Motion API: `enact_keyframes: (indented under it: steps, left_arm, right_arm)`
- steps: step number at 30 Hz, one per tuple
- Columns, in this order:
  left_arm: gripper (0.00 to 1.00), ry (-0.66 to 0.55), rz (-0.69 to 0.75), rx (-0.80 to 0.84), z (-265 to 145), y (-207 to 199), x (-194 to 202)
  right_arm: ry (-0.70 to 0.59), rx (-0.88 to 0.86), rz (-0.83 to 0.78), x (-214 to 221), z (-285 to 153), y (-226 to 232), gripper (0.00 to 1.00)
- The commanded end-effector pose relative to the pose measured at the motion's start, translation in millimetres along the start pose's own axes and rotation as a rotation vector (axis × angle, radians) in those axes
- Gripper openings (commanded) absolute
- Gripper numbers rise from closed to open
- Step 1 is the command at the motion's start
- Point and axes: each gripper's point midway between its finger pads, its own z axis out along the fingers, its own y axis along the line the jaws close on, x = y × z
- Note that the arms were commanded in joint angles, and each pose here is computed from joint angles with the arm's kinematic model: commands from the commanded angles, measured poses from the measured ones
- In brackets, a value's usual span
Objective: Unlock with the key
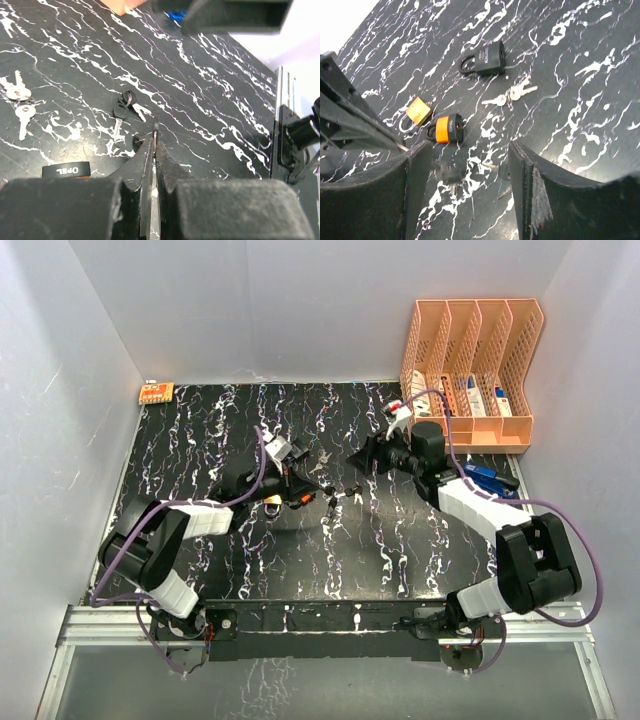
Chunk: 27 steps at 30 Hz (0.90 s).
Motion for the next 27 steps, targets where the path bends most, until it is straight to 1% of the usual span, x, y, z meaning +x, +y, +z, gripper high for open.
enact_keyframes:
  steps: [1,5,7,9,13,17,20,27]
  left_arm:
    - [0.0,-0.215,-0.042,-0.063,-8.9,-6.2,-49.5]
    - [0.0,-0.389,-0.145,-0.071,-17.8,-9.7,-74.1]
    - [0.0,-0.475,-0.168,-0.034,-21.6,-16.7,-88.9]
    - [0.0,-0.525,-0.202,0.003,-22.0,-21.5,-97.0]
    - [0.0,-0.571,-0.261,0.06,-14.8,-26.8,-99.6]
    - [0.0,-0.575,-0.303,0.07,-3.7,-27.8,-93.0]
    - [0.0,-0.579,-0.305,0.058,3.5,-28.8,-89.9]
    - [0.0,-0.614,-0.307,0.077,16.2,-36.1,-102.3]
  right_arm:
    - [-0.208,-0.004,0.052,-27.0,-13.3,10.0,0.61]
    - [-0.288,-0.035,0.111,-26.6,-22.0,16.3,0.65]
    - [-0.317,-0.062,0.142,-23.6,-24.6,20.2,0.65]
    - [-0.353,-0.091,0.161,-24.5,-26.7,24.0,0.65]
    - [-0.396,-0.15,0.197,-26.4,-28.1,29.6,0.65]
    - [-0.453,-0.218,0.22,-34.6,-33.6,34.6,0.64]
    - [-0.452,-0.241,0.244,-34.3,-30.9,32.0,0.64]
    - [-0.459,-0.292,0.315,-27.8,-29.8,22.1,0.63]
